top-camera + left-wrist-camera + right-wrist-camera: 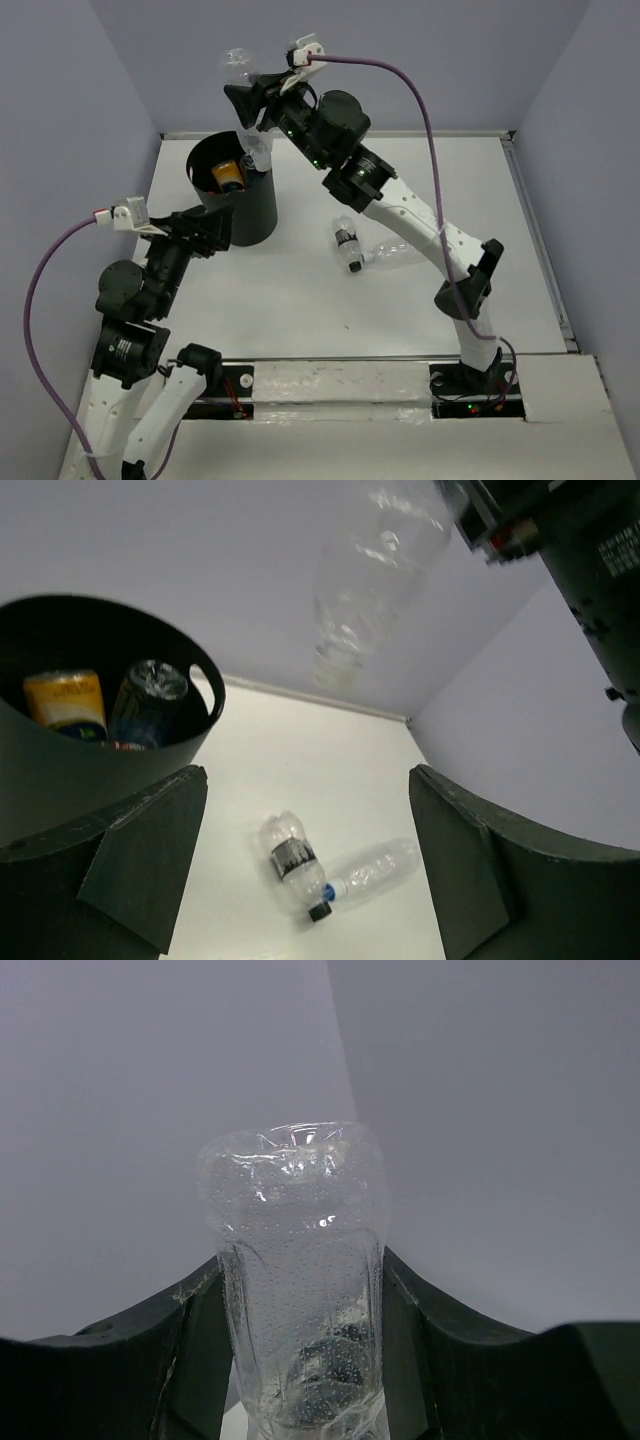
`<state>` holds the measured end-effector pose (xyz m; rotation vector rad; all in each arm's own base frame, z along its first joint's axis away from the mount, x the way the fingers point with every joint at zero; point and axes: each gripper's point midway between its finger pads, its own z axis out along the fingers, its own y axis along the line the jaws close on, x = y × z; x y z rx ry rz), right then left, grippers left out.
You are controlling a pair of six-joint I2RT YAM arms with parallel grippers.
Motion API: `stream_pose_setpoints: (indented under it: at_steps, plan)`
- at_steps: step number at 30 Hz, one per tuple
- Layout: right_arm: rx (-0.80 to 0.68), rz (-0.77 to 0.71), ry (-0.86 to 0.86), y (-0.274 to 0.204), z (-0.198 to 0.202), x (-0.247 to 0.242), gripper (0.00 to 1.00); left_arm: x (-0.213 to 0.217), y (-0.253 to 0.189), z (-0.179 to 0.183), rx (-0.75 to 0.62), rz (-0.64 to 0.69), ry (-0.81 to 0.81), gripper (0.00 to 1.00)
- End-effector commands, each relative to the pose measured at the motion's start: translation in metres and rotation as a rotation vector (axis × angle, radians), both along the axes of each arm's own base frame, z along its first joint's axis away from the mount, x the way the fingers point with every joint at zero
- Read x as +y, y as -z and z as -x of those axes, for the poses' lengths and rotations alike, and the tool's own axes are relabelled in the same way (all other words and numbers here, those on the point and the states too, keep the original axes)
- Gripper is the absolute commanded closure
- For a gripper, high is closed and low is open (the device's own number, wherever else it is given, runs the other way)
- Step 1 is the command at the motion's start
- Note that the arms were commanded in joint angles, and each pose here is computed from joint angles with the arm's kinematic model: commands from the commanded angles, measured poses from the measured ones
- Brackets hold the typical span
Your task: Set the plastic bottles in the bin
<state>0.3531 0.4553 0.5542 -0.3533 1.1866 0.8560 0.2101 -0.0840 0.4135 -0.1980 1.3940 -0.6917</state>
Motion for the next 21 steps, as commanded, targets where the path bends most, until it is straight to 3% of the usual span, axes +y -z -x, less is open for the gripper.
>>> stream_pose_setpoints:
  at_steps: [1,8,15,18,21]
  plan:
    - [-0.162,-0.144,0.043,-0.025,-0.026,0.010,0.72,-0.015,0.040,-0.006,0.110,0.014,0.058,0.08]
    - [-0.268,-0.225,0.017,-0.005,-0.054,0.035,0.73,-0.036,0.095,-0.010,0.266,0.016,0.121,0.08]
    - [-0.152,-0.149,-0.038,0.070,-0.076,0.066,0.70,-0.046,0.137,-0.007,0.375,0.001,0.165,0.07]
    - [-0.111,-0.127,-0.044,0.087,-0.076,0.066,0.59,-0.048,0.148,-0.006,0.406,0.005,0.172,0.07]
    - [-0.091,-0.093,-0.039,0.088,-0.071,0.059,0.33,-0.051,0.155,-0.006,0.432,-0.003,0.187,0.03]
